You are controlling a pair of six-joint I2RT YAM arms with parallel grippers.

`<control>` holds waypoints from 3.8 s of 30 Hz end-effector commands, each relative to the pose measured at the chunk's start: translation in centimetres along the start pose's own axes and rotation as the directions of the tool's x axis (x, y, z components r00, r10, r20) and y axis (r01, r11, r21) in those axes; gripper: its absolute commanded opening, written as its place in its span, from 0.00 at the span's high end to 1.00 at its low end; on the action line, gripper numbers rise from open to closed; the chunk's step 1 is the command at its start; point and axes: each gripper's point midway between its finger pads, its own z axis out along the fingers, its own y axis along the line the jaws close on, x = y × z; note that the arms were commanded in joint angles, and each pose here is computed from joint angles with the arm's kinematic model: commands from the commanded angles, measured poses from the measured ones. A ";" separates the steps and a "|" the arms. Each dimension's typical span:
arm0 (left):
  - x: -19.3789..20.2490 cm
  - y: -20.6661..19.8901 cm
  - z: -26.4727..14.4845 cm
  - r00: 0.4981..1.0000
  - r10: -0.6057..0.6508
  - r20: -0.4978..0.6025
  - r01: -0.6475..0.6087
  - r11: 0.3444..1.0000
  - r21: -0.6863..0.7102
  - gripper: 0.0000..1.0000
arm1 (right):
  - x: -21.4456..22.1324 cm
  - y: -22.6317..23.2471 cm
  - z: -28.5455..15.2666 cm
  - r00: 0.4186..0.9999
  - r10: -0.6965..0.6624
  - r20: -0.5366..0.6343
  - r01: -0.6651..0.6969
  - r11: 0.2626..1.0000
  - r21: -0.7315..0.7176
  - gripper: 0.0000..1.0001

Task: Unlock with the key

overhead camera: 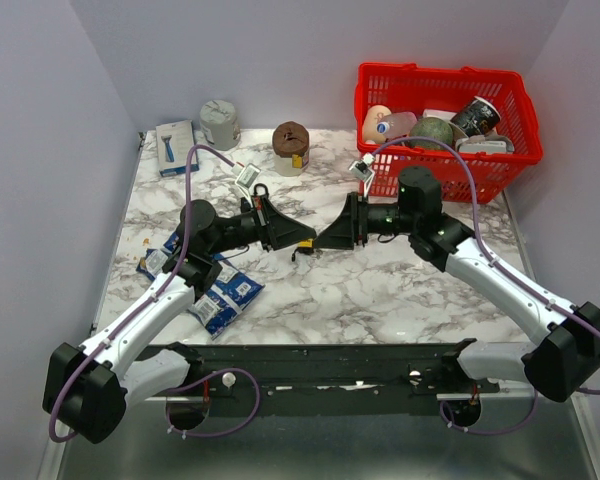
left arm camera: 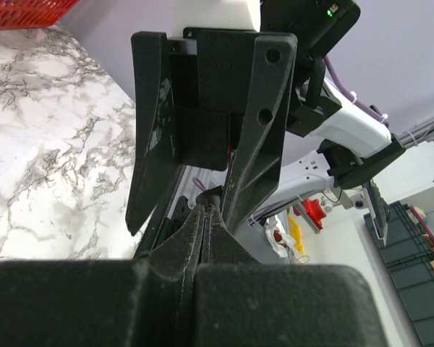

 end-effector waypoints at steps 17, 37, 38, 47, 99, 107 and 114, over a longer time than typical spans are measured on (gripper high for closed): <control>-0.2 -0.2 0.1 0.999 0.030 -0.022 -0.030 0.999 -0.012 1.00 | -0.1 1.5 -0.4 0.999 -0.019 -0.032 0.017 0.998 -0.061 0.99; 1.6 12.0 -2.0 0.990 -0.136 -0.032 0.092 0.807 -0.584 0.27 | -0.3 -4.6 -4.8 0.969 0.145 0.202 -0.179 0.971 0.160 0.99; 1.4 12.6 -2.0 0.991 -0.129 -0.034 0.083 0.792 -0.604 0.27 | -0.2 -4.9 -5.1 0.965 0.155 0.213 -0.192 0.967 0.166 0.99; 3.6 17.5 -3.0 0.958 -0.173 -0.229 -0.071 0.630 -0.773 0.30 | 0.4 -4.1 -6.7 0.949 0.119 0.293 -0.180 0.965 0.192 0.99; 9.0 32.1 -0.4 0.781 -0.381 -0.494 -0.358 0.374 -0.855 0.24 | 0.3 -2.9 -8.3 0.931 0.058 0.361 -0.144 0.966 0.217 0.99; 10.2 32.6 -0.8 0.761 -0.416 -0.498 -0.358 0.371 -0.857 0.38 | 0.4 -2.9 -8.3 0.931 0.059 0.361 -0.145 0.965 0.217 0.99; 11.0 32.4 -0.6 0.767 -0.432 -0.474 -0.315 0.390 -0.865 0.68 | 0.4 -2.9 -8.3 0.931 0.056 0.360 -0.142 0.966 0.216 0.99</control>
